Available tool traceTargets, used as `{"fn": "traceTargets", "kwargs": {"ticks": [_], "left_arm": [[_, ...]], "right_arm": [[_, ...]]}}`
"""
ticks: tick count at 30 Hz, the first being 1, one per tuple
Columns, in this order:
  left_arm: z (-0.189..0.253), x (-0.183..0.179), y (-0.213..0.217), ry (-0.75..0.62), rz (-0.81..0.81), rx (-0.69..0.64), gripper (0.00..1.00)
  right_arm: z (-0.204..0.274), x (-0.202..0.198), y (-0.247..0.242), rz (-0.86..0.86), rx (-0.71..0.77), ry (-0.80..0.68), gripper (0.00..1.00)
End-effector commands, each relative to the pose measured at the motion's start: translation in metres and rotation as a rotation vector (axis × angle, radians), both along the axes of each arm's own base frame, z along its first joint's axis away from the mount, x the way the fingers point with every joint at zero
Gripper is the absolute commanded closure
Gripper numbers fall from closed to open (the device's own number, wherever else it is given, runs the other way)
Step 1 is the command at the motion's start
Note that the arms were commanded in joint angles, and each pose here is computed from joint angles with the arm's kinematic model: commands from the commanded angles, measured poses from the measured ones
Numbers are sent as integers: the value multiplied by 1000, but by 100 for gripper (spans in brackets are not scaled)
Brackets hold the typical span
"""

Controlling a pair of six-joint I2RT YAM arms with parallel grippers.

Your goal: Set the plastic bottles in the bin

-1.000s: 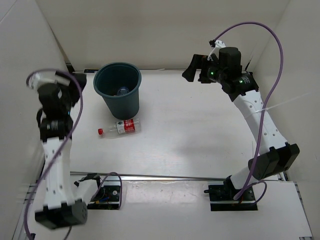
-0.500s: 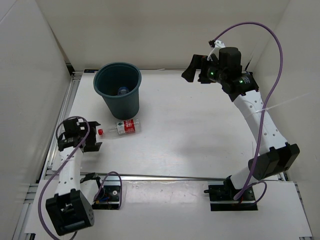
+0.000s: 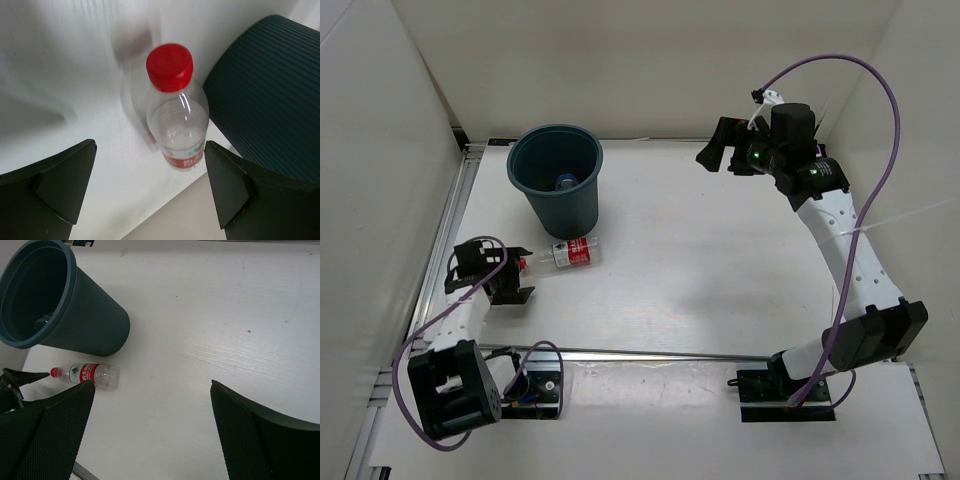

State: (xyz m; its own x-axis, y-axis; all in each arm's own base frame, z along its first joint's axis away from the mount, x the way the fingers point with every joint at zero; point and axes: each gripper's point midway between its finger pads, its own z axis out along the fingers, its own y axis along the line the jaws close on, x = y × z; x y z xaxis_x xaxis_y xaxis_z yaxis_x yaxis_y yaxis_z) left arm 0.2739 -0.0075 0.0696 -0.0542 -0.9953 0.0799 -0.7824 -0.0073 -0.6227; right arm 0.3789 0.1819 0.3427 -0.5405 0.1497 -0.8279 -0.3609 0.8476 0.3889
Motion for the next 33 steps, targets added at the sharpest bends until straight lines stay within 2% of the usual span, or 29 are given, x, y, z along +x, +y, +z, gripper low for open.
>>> {"fn": "traceTargets", "kwargs": {"ticks": [1,15,33], "left_arm": [[-3,11,-3,-29,-42,12,0],[6,76,-4,-57,-122,53,0],[-27,85,-15,37,-175,29,0]], "right_arm": [[13,-7,-3,12,-3,-51,0],[10,-13,-10,6,-39,-51,0],[5,-12,-16,-15,-72,-46,0]]}}
